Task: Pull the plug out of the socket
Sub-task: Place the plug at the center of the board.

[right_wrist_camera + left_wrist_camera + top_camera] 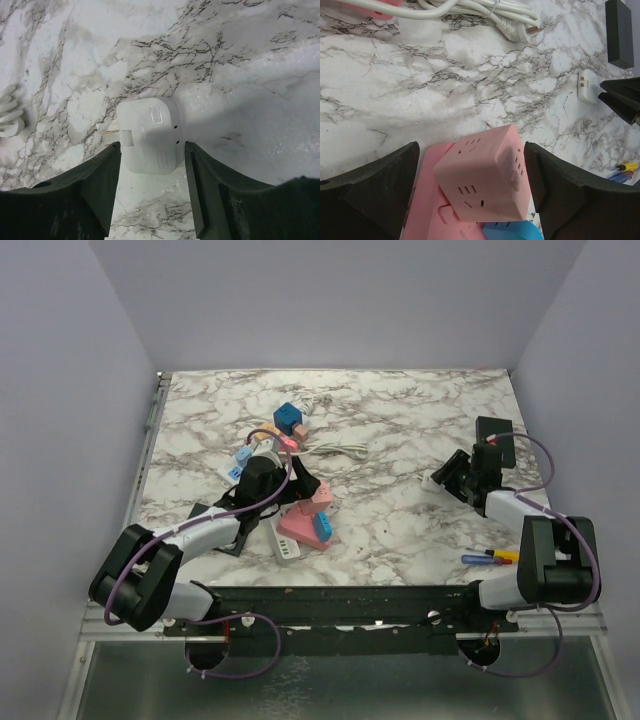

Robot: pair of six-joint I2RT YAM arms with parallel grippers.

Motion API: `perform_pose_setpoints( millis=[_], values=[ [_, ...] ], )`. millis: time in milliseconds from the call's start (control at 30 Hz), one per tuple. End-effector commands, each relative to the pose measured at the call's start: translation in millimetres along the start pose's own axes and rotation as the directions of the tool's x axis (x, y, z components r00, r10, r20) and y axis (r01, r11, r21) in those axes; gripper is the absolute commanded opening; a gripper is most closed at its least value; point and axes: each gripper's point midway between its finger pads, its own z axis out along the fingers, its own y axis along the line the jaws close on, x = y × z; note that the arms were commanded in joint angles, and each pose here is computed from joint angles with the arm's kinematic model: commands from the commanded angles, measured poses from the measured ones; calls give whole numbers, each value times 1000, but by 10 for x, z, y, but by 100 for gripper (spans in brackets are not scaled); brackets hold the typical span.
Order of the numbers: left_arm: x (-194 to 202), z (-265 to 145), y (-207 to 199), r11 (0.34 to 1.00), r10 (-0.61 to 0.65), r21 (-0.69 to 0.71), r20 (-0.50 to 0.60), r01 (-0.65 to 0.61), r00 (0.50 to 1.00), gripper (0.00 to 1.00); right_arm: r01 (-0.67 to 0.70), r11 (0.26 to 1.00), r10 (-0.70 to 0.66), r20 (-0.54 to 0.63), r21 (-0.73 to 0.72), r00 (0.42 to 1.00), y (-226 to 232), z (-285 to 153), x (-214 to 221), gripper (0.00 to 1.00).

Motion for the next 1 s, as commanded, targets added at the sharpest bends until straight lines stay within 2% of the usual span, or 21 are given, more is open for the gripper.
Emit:
perform_pose_setpoints(
  millis=[0,267,433,567,700,833,967],
  values=[
    [-79,-47,-91,999,9,34,13,-9,1000,89,28,1000,-29,61,12,998,14,-70,-189,59],
    [-79,-41,-101,999,7,39,10,-7,1000,89,94,996,-94,90,-1,992,65,-225,-279,59],
    [-95,-31,-130,999,-1,50,12,1,1000,89,139,987,-129,118,-75,985,212,-371,-316,59],
    [-83,-14,-96,999,-4,38,14,3,1000,89,172,968,-159,85,-184,984,419,-477,-244,61],
    [-61,-11,-89,999,-16,47,13,15,1000,89,213,922,-206,55,-323,977,695,-603,-63,61],
    [-38,-6,-79,998,-21,52,3,20,1000,89,266,844,-278,45,-466,960,1027,-751,190,65],
    [1,2,-21,998,-47,49,-12,47,999,89,323,789,-358,36,-523,933,1302,-826,448,65]
  ],
)
